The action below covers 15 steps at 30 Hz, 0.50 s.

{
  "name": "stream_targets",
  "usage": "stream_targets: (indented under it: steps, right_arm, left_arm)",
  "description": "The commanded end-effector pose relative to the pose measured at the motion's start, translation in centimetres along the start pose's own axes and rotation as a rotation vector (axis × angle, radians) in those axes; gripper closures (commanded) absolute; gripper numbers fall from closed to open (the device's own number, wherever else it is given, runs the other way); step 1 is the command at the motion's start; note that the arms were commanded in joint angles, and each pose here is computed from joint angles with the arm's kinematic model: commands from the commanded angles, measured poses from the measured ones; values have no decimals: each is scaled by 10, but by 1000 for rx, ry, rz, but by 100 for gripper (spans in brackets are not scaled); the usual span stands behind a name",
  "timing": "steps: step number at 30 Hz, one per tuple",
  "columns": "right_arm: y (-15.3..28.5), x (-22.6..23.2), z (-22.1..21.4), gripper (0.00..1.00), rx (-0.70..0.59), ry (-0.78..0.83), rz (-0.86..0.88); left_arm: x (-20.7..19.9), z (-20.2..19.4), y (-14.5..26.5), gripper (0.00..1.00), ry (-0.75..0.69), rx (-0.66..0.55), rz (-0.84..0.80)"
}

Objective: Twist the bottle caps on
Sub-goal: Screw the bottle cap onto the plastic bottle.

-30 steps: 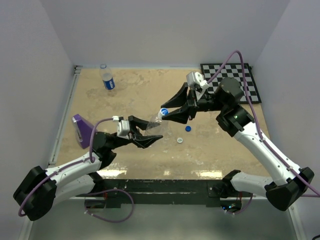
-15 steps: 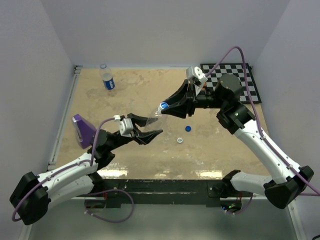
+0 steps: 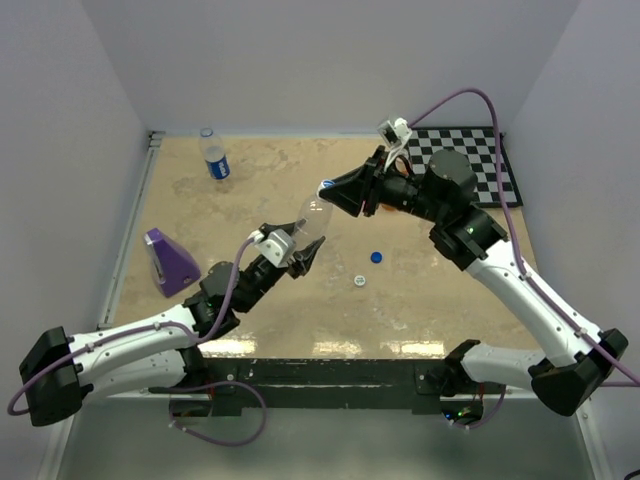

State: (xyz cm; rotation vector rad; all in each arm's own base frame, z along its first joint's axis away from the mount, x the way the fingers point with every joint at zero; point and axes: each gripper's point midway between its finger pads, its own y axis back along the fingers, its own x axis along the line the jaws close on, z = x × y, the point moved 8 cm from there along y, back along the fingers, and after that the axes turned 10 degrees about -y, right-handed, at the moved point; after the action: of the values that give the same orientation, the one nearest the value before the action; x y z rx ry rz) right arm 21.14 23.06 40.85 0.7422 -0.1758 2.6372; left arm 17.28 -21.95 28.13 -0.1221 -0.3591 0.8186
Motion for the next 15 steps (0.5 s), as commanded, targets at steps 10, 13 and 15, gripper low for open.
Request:
stream_targets:
  steps: [10, 13, 15]
  right_arm:
    - [22, 10, 27, 25, -144, 24, -75]
    - [25, 17, 34, 24, -163, 65, -11]
    - [25, 23, 35, 24, -158, 115, 77]
  left_arm:
    - [4, 7, 1, 100, 113, -28, 61]
    - [4, 5, 4, 100, 170, -55, -22]
    - [3, 6, 6, 100, 204, -94, -114]
